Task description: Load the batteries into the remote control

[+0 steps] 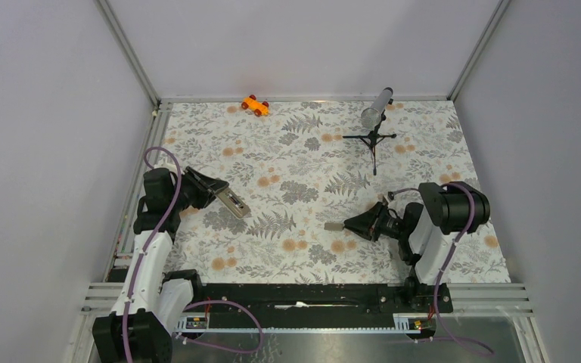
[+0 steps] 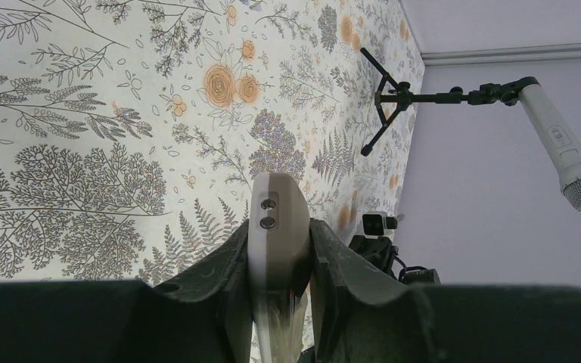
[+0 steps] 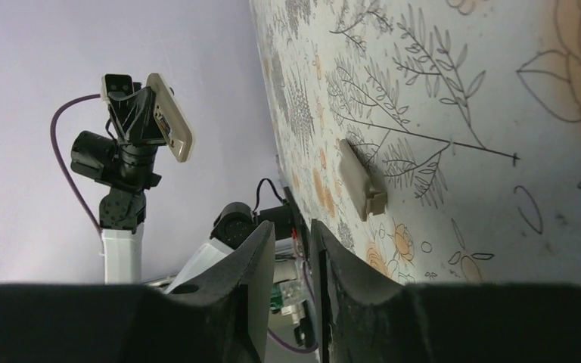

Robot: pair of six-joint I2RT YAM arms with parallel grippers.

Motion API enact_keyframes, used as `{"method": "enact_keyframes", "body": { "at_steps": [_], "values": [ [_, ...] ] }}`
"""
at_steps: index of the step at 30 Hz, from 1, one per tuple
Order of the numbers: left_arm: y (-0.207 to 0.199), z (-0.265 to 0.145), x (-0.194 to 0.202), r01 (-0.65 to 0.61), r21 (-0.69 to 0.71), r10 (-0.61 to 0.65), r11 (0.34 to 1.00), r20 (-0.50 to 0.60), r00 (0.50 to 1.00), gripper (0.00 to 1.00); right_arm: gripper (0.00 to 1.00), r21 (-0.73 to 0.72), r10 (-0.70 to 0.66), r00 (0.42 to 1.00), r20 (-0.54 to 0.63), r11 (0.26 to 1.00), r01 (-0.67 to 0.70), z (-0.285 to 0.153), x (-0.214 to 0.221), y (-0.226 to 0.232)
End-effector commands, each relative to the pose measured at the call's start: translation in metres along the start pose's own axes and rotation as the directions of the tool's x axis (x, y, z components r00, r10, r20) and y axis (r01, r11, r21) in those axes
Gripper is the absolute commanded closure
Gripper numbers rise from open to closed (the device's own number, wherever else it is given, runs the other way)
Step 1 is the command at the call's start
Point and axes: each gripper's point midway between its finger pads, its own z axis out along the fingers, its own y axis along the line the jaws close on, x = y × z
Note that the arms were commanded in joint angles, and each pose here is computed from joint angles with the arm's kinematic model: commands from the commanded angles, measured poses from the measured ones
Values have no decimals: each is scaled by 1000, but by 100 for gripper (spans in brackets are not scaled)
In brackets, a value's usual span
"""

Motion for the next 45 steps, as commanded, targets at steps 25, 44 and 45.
{"method": "enact_keyframes", "body": {
  "at_steps": [25, 44, 45],
  "values": [
    [-38, 0, -21, -109, 104, 106, 989, 28, 994, 100, 35, 463, -807, 511, -296, 347, 816, -14, -36, 65],
    [-47, 1, -35, -195, 85, 191, 977, 44, 981, 100, 28, -76, -657, -122, -744, -98, 992, 19, -1, 32],
    [-47, 2, -36, -195, 84, 192, 977, 42, 981, 100, 28, -96, -640, -129, -758, -86, 992, 20, 0, 29]
  ]
}}
